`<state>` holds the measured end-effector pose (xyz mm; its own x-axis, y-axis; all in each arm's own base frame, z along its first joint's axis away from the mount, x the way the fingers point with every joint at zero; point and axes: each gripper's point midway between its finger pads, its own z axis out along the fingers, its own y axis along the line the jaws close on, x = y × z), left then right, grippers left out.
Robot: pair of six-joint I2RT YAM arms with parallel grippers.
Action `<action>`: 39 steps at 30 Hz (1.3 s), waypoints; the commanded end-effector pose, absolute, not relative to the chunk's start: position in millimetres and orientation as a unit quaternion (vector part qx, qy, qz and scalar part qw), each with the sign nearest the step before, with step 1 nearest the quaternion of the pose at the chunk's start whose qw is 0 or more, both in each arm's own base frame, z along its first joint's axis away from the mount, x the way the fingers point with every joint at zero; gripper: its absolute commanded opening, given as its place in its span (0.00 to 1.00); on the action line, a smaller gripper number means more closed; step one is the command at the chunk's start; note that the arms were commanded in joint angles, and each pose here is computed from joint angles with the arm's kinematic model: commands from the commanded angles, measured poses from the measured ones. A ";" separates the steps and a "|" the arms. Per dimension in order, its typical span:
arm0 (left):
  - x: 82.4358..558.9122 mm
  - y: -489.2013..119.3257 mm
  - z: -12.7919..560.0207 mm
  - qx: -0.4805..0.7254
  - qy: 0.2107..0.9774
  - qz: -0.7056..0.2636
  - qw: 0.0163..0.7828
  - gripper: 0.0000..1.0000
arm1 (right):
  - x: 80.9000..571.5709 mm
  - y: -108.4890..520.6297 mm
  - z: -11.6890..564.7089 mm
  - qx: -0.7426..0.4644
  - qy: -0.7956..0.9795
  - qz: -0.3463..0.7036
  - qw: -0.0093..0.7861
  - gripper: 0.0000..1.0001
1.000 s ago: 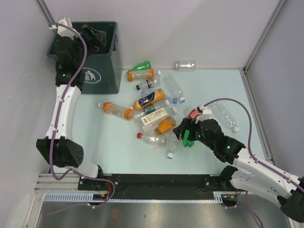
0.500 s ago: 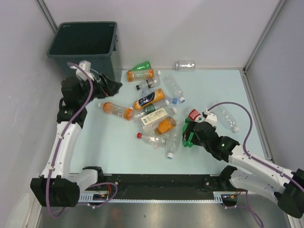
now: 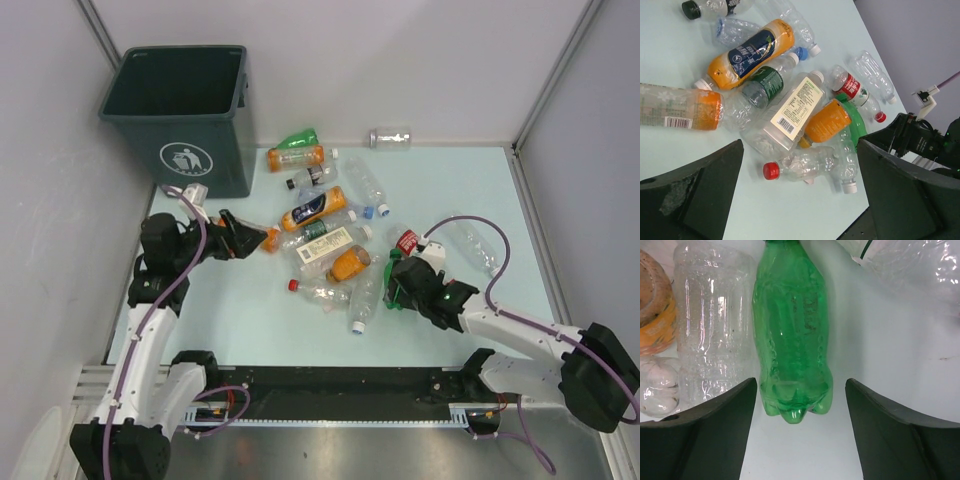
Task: Put the plastic bottles in the bin
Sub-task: Pick up the plastic bottle at the center of the board.
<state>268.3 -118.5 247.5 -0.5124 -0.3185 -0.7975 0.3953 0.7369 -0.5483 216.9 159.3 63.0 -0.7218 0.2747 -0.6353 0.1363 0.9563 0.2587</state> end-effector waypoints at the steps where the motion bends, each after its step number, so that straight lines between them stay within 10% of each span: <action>1: 266.0 -120.9 249.9 0.045 0.784 -0.364 0.500 1.00 | 232.4 163.8 69.5 0.134 0.908 0.108 0.381 0.75; 15: 266.1 -114.9 245.5 0.027 0.792 -0.349 0.500 1.00 | 231.3 170.6 47.8 0.117 0.922 0.095 0.357 0.63; 27: 264.2 -129.4 245.1 0.042 0.779 -0.397 0.483 1.00 | 215.0 181.4 84.6 0.080 0.909 0.148 0.382 0.27; 39: 240.7 -167.9 255.9 0.100 0.751 -0.465 0.458 1.00 | 194.4 198.6 177.1 0.024 0.836 0.294 0.463 0.27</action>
